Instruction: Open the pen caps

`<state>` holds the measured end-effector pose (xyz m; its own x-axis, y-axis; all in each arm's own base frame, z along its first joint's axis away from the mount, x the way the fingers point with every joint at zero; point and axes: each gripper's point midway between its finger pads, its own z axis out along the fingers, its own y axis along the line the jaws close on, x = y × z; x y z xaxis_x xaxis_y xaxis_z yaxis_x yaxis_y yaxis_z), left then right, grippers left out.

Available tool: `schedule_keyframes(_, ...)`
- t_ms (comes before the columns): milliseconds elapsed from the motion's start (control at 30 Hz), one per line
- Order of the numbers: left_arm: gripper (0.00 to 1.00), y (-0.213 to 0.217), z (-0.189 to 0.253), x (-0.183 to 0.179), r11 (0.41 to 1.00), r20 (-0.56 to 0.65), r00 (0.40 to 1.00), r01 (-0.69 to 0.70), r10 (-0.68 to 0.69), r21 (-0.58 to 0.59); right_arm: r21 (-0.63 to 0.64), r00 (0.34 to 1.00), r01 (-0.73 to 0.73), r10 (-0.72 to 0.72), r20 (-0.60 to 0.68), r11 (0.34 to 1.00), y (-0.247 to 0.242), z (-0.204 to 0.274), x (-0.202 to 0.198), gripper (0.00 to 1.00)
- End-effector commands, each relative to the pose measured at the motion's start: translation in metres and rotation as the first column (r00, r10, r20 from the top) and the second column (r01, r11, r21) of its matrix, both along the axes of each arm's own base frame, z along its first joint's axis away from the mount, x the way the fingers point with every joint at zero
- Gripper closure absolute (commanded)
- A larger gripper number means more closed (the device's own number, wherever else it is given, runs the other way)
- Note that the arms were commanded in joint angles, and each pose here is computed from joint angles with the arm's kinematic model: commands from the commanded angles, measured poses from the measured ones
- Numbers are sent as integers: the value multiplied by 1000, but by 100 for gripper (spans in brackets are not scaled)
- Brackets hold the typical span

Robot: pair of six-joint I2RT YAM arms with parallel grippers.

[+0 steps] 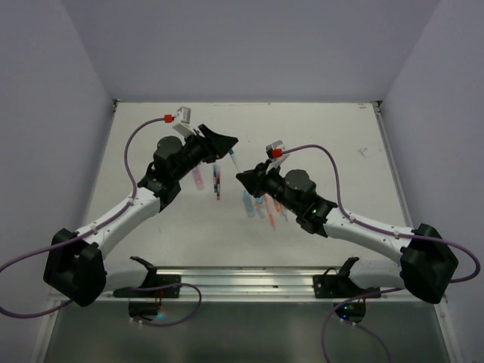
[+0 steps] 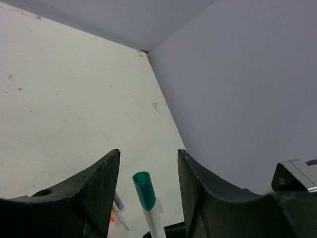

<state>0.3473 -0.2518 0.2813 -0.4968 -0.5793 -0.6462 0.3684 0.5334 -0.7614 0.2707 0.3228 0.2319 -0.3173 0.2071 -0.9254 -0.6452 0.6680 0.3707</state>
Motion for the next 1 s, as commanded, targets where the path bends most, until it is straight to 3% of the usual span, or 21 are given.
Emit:
schedule_keyframes(0,48,-7,10,-1,999,34,999,12,-10,-38,86,998,29,-34,56,996,0,33,7,100)
schedule_keyframes(333,66,-15,11,-3,999,46,999,31,-29,-35,86,998,37,-41,54,996,-1,32,8,100)
schedule_keyframes(633,98,-16,16,-5,999,98,994,48,-47,-6,62,999,3,-5,38,998,2,24,3,100)
schedule_keyframes(733,100,-20,22,-9,996,155,984,83,-86,23,57,999,-3,1,32,998,1,24,1,91)
schedule_keyframes(867,100,-27,26,-15,986,215,963,148,-161,72,13,999,-40,40,25,999,3,21,-4,67)
schedule_keyframes(967,100,-32,26,-20,976,257,943,189,-212,110,-12,999,-29,29,19,999,-4,19,0,56)
